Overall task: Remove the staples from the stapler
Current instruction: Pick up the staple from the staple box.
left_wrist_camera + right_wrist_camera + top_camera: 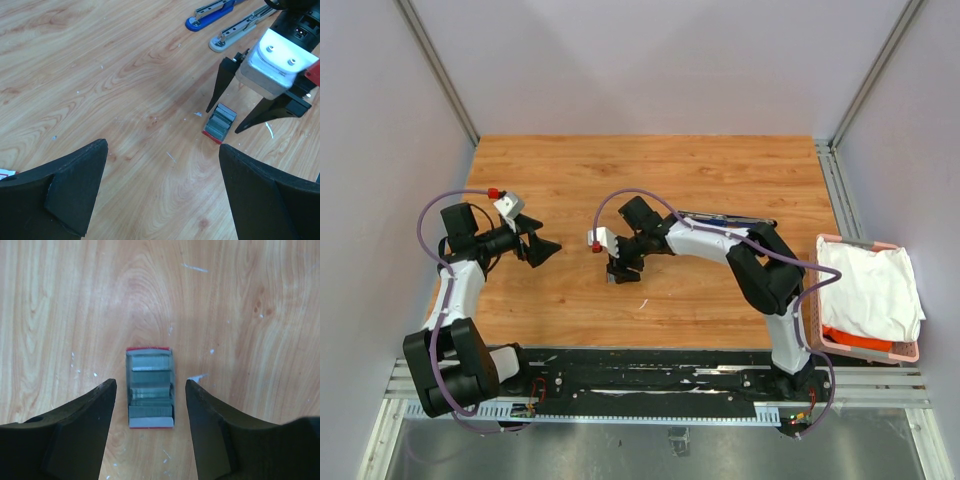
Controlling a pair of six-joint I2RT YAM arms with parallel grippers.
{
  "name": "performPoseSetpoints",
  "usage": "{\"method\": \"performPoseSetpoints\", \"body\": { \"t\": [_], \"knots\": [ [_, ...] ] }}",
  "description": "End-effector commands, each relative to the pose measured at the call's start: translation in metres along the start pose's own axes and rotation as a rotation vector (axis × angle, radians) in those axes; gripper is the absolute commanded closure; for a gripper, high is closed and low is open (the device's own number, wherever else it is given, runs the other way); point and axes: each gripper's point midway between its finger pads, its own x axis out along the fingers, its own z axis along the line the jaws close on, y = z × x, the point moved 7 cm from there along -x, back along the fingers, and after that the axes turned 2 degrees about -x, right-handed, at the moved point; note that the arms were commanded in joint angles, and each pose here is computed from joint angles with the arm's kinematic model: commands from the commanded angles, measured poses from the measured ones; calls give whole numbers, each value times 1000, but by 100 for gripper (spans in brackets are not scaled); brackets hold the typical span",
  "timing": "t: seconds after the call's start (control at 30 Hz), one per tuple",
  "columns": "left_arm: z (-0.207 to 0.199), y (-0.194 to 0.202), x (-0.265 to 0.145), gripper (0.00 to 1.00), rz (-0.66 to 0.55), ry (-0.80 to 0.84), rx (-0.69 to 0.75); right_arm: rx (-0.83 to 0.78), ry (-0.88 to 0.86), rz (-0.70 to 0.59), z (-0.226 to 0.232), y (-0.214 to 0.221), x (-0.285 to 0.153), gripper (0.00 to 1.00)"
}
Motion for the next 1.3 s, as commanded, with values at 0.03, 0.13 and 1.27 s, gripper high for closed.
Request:
{"method": "performPoseSetpoints", "body": {
  "t": [0.03, 0.13, 1.27],
  "knots": [
    [0, 3, 0, 2, -5, 12, 0, -13, -34, 15, 11, -14, 9, 41],
    [0, 4, 0, 2, -4, 14, 1, -13, -35, 30, 12, -11, 11, 43],
    [-3, 6, 1, 2, -5, 51, 1, -22, 11, 108, 4, -5, 8, 53]
  ]
}}
